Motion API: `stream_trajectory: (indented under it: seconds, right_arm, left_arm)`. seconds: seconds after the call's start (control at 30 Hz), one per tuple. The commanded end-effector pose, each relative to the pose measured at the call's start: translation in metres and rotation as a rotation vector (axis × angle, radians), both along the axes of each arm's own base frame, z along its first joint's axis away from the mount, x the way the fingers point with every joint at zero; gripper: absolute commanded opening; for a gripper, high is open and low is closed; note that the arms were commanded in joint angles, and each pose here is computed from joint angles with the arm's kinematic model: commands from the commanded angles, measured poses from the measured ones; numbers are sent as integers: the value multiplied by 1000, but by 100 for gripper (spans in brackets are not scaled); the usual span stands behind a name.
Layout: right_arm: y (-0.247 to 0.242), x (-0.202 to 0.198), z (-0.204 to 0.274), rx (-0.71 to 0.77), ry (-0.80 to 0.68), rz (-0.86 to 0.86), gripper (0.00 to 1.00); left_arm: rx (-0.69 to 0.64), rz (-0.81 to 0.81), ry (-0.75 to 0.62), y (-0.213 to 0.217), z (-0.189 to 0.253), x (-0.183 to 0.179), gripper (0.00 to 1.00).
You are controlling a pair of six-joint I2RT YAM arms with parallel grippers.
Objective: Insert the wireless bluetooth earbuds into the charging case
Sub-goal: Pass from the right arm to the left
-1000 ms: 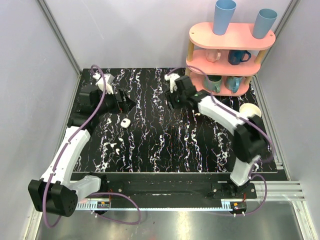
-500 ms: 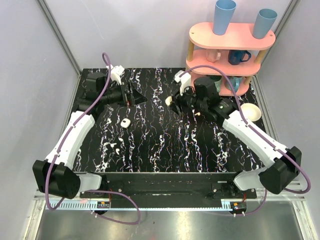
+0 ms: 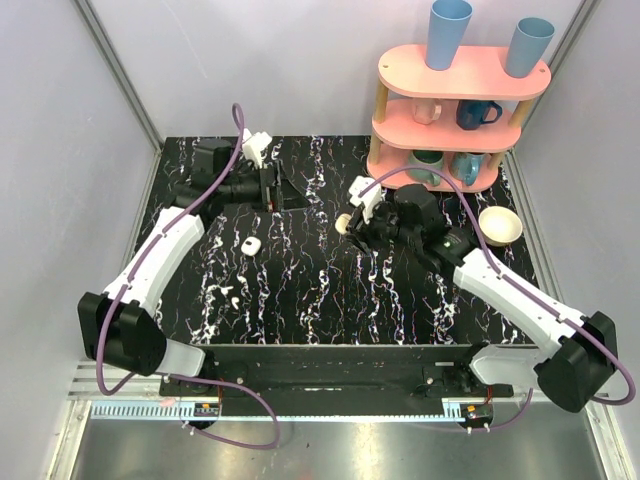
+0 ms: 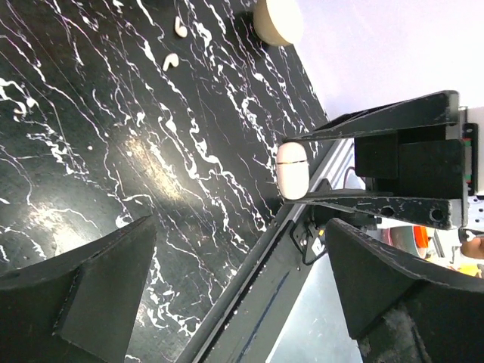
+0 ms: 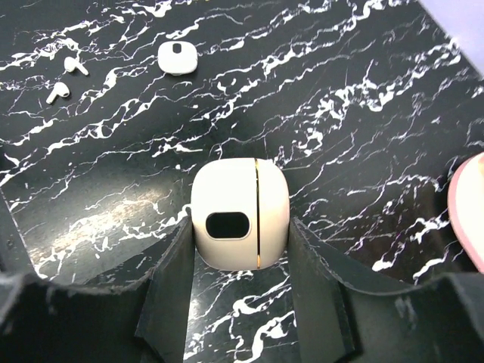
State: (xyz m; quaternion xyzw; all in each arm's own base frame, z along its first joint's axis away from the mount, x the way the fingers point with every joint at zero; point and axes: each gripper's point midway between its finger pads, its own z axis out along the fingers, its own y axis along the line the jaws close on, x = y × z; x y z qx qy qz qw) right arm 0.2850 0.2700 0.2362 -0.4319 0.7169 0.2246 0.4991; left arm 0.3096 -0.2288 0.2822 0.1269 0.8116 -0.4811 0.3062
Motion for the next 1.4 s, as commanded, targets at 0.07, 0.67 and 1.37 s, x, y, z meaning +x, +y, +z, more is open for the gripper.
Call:
stream_trajectory:
  seconds: [0.07,0.67,1.37]
  right_arm:
    - [14,-8,24,35,-275,157,1]
    - [21,3,55,90,-561,103,0]
    - [24,-1,65,161,-542,89,0]
  left_arm:
    - [-16,-71,-23,-16,10,-10,99]
    - [-52,-128,-78,-61,0,-21,87]
    - [-227,-81,-186,-70,21,-15,73]
